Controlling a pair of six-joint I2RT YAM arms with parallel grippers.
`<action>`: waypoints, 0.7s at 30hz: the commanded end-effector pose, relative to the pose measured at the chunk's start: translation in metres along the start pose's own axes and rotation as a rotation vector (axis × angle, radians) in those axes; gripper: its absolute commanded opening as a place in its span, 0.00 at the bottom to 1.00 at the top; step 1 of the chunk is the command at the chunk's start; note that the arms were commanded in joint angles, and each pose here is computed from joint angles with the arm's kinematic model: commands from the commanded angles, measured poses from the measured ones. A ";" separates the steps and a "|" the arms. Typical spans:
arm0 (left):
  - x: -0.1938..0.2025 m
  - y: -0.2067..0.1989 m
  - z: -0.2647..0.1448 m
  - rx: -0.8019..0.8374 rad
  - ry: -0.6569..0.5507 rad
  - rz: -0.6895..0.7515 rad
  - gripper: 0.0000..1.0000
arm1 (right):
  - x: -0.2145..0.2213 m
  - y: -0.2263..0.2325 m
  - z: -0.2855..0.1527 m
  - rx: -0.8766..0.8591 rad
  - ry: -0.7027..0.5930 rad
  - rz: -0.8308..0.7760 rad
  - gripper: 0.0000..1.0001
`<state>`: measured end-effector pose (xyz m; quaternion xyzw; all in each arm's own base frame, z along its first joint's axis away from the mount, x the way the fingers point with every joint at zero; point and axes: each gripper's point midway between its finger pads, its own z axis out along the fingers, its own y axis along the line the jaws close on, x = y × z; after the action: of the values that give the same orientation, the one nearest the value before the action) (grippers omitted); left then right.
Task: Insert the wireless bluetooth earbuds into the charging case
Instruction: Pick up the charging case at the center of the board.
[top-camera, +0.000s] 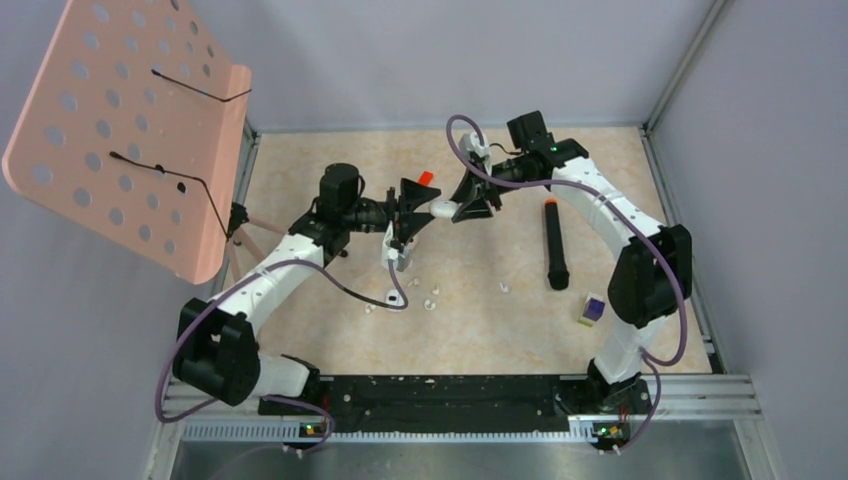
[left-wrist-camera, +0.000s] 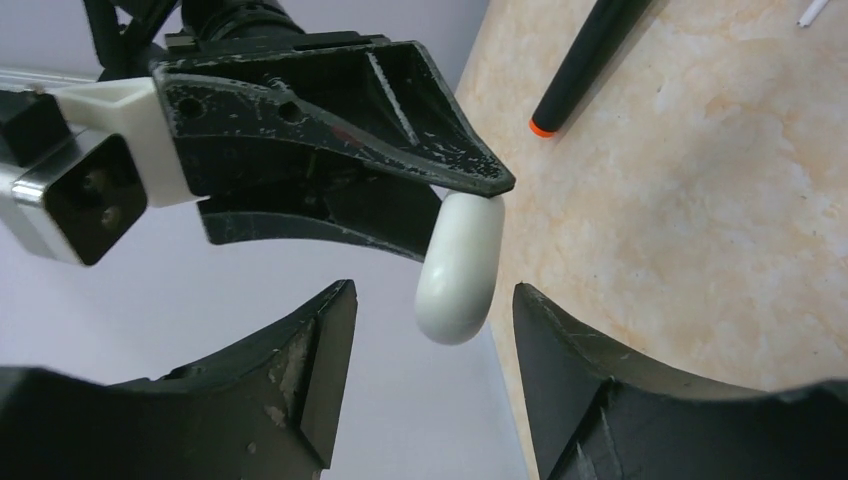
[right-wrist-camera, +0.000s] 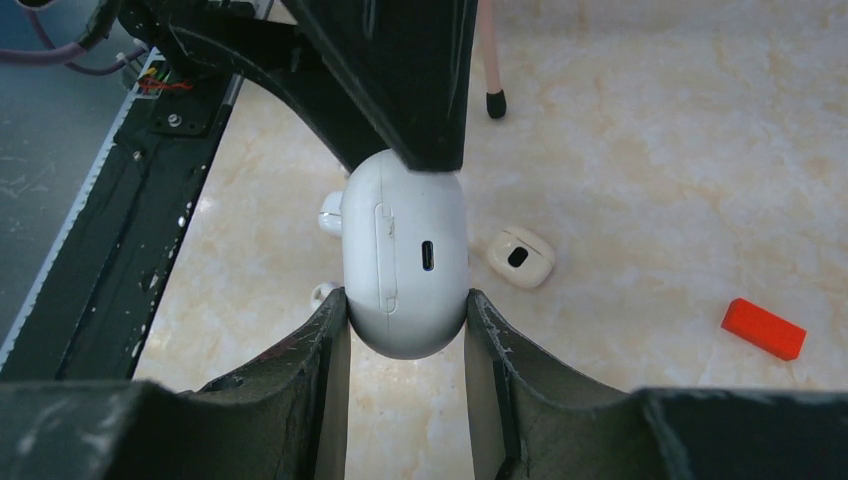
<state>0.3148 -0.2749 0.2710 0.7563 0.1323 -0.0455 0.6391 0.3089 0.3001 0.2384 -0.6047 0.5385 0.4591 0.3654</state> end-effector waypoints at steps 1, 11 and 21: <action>-0.007 0.009 0.010 -0.018 -0.091 0.096 0.62 | -0.020 -0.006 0.009 -0.018 -0.024 -0.096 0.11; 0.002 0.005 0.015 -0.006 -0.082 0.031 0.08 | -0.021 -0.015 0.006 0.036 0.020 -0.103 0.33; 0.027 0.019 0.008 -0.175 0.118 -0.652 0.00 | -0.037 -0.005 -0.039 0.261 0.073 -0.209 0.57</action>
<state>0.3385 -0.2831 0.2494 0.7141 0.2718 -0.1200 0.6339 0.3238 0.2871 0.2397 -0.6159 0.5709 0.3750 0.3926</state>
